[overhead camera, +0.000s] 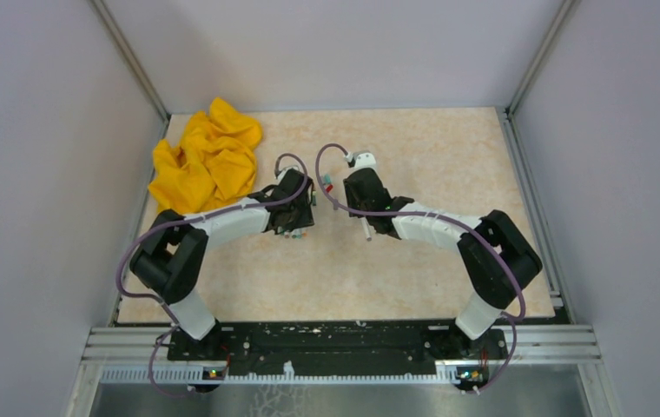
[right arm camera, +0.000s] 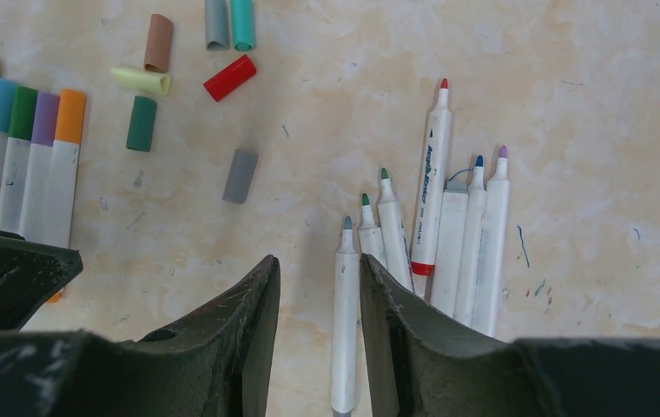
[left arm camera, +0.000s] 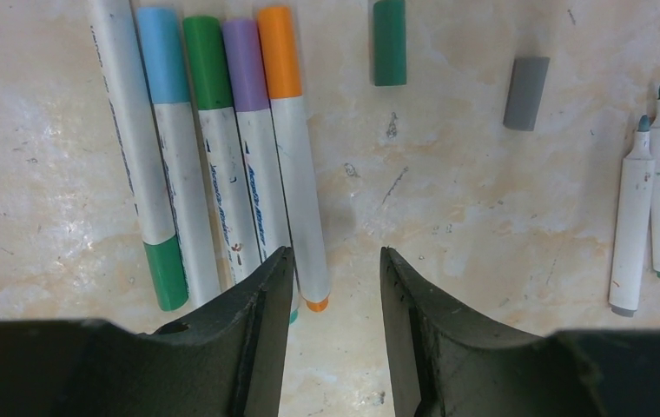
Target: Open the pen caps
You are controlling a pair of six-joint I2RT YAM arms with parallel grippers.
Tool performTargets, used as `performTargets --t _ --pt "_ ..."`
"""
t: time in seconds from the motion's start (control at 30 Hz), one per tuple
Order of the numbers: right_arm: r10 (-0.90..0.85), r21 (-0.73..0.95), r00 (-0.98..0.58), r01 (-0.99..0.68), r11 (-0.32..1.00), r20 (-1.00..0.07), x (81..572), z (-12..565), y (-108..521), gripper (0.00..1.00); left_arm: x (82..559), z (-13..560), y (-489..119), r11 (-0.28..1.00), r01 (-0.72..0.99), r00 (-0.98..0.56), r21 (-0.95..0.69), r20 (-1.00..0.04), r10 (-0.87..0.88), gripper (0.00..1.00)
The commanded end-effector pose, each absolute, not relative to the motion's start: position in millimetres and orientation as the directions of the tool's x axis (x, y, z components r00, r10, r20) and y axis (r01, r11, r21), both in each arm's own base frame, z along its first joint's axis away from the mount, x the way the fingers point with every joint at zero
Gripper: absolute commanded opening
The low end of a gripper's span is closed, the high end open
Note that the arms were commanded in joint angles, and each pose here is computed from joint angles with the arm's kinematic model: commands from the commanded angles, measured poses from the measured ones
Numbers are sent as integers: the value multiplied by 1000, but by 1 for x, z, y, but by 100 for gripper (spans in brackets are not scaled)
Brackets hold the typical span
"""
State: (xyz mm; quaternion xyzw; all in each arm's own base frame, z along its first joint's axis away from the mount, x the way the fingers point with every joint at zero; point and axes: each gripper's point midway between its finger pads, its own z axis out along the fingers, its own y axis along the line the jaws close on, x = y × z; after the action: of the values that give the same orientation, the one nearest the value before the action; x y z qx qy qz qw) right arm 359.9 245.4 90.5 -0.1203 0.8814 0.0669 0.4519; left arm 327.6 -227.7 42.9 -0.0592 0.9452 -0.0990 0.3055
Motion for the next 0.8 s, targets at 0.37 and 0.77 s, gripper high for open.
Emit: performTargets --t 0.37,0.77 --pt "-115 22 -504 -258 966 -856 366 117 240 38 336 29 -229 983 -68 -814 -168 -560 -152 47" --pt "-81 51 -497 -246 968 -864 357 126 233 38 302 -4 -204 996 -79 -891 -34 -446 -86 38"
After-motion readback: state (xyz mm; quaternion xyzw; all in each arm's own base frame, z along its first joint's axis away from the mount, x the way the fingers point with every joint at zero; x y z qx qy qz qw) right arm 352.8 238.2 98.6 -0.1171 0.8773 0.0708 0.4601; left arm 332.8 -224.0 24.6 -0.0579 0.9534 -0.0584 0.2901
